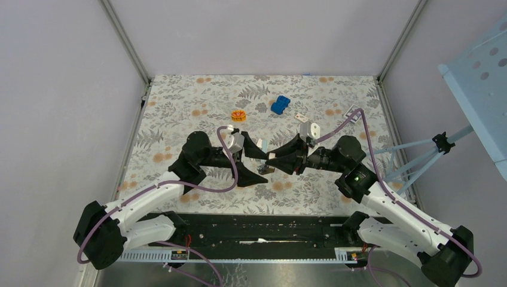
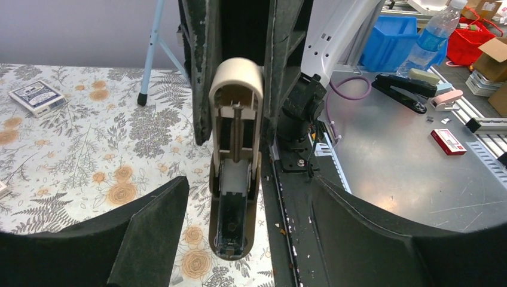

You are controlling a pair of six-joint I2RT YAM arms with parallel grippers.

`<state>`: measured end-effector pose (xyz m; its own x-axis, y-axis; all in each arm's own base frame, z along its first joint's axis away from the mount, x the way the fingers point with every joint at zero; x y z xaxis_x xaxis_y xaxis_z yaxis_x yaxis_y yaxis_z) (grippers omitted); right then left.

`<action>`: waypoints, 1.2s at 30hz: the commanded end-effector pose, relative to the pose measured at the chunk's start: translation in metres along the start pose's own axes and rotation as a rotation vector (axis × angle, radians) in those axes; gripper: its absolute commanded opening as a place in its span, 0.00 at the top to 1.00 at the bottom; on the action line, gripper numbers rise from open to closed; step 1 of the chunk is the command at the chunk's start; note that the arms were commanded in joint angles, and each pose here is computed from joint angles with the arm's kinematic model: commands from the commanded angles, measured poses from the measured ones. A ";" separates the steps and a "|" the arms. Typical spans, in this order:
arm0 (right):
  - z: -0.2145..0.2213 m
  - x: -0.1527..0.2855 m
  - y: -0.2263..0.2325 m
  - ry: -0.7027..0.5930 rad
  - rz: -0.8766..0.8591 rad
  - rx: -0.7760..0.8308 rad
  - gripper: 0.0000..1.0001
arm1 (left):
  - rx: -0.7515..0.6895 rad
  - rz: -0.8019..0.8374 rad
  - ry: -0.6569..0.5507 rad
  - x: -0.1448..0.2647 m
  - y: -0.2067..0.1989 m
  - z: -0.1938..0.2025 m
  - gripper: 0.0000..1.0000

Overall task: Unload the staples from the stapler
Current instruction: Unload the staple at the center of the board.

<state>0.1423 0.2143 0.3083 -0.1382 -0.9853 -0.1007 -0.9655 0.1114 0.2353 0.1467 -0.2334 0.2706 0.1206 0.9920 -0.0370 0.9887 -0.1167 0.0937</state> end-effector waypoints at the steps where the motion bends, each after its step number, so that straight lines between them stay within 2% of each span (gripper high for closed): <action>1: -0.019 -0.004 0.002 -0.062 -0.030 0.070 1.00 | -0.084 -0.003 -0.061 -0.008 0.005 -0.026 0.23; 12: -0.019 -0.006 0.000 -0.066 -0.022 0.055 1.00 | -0.057 0.005 -0.035 -0.015 0.008 -0.022 0.45; 21: -0.020 -0.006 0.001 -0.075 -0.026 0.058 1.00 | -0.038 -0.003 -0.009 -0.015 0.007 -0.015 0.45; 23: -0.020 -0.006 0.001 -0.075 -0.025 0.059 1.00 | -0.036 -0.003 -0.006 -0.015 0.007 -0.015 0.48; 26: -0.019 -0.006 0.000 -0.072 -0.026 0.054 1.00 | -0.030 0.000 0.001 -0.015 0.008 -0.014 0.61; 29: -0.018 -0.006 0.001 -0.070 -0.029 0.050 1.00 | -0.019 -0.003 0.010 -0.016 0.009 -0.014 0.83; 32: -0.015 -0.006 0.000 -0.063 -0.029 0.044 1.00 | -0.009 -0.009 0.015 -0.016 0.010 -0.013 0.98; 34: -0.013 -0.006 -0.001 -0.059 -0.026 0.041 0.94 | -0.007 -0.022 0.017 -0.016 0.010 -0.012 1.00; 36: -0.013 -0.005 -0.001 -0.057 -0.012 0.040 0.82 | -0.006 -0.045 0.024 -0.015 0.012 -0.012 1.00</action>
<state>0.1463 0.2190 0.3063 -0.1345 -0.9854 -0.1040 -0.9606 0.1039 0.2577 0.1515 -0.2464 0.2691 0.1052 0.9944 0.0026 0.9918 -0.1051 0.0730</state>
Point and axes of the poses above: each gripper's point midway between its finger pads, its own x axis back along the fingers, its own y axis along the line the jaws close on, z = x × y, the point moved 8 cm from there along x, back along the fingers, and after that the axes turned 11 degrees about -x, right-handed, at the moved point
